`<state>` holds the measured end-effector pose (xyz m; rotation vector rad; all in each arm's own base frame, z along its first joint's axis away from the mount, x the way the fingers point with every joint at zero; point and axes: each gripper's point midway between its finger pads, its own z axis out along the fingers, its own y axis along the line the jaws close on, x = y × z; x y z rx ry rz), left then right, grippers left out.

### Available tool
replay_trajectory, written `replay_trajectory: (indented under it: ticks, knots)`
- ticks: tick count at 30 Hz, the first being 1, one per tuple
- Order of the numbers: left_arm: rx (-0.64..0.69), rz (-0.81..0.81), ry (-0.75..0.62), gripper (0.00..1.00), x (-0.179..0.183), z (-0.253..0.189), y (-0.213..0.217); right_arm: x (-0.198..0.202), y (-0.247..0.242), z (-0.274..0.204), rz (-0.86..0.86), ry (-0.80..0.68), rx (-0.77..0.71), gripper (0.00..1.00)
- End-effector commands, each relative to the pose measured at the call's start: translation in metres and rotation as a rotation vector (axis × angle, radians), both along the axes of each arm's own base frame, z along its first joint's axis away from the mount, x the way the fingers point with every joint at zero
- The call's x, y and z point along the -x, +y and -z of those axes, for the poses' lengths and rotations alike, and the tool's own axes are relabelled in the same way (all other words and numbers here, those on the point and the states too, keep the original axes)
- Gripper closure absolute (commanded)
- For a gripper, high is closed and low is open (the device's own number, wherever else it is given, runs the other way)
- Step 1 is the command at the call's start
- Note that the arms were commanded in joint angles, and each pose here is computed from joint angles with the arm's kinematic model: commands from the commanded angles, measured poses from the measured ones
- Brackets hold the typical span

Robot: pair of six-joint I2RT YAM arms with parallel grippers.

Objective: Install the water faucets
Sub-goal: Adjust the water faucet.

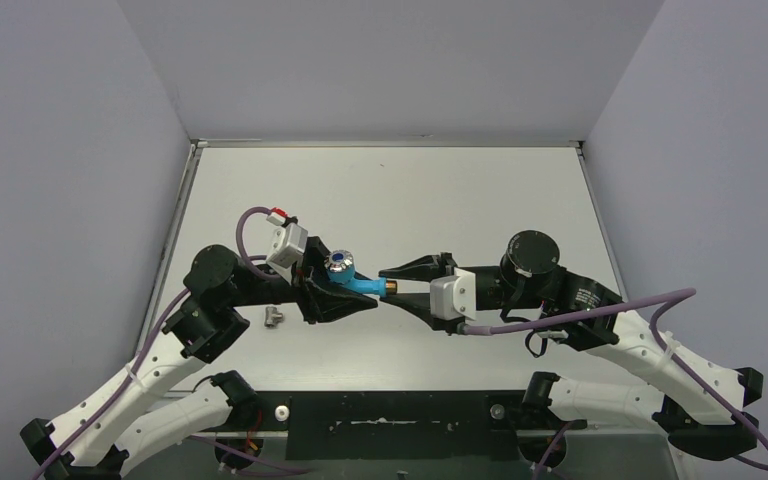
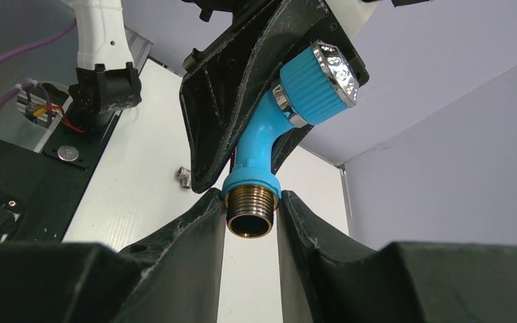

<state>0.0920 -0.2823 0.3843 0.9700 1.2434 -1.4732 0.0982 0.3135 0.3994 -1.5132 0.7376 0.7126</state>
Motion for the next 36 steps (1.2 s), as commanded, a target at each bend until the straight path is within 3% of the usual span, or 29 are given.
replay_trajectory:
  ticks: [1, 11, 15, 19, 27, 32, 36]
  knots:
    - [0.084, 0.001, -0.069, 0.75, 0.003, -0.025, 0.002, -0.001, 0.011, -0.009, -0.006, -0.007, -0.033, 1.00]
    - [0.093, 0.013, -0.085, 0.69, 0.006, -0.028, 0.003, -0.005, 0.011, -0.003, 0.018, 0.003, -0.013, 1.00]
    - [0.105, 0.018, -0.081, 0.77, 0.007, -0.030, 0.003, -0.005, 0.011, 0.002, 0.018, 0.009, 0.004, 1.00]
    - [0.109, 0.030, -0.080, 1.00, 0.008, -0.031, 0.003, -0.005, 0.013, 0.006, 0.015, 0.018, 0.013, 1.00]
    - [0.053, 0.010, -0.063, 1.00, 0.001, -0.024, -0.001, -0.001, 0.013, 0.005, 0.003, 0.026, 0.019, 1.00]
    - [0.036, -0.048, -0.060, 1.00, -0.009, -0.021, -0.001, 0.017, 0.017, 0.002, -0.052, 0.029, 0.041, 0.93]
    - [0.036, -0.040, -0.063, 1.00, -0.008, -0.021, -0.001, 0.013, 0.016, -0.005, -0.008, 0.000, 0.022, 0.74]
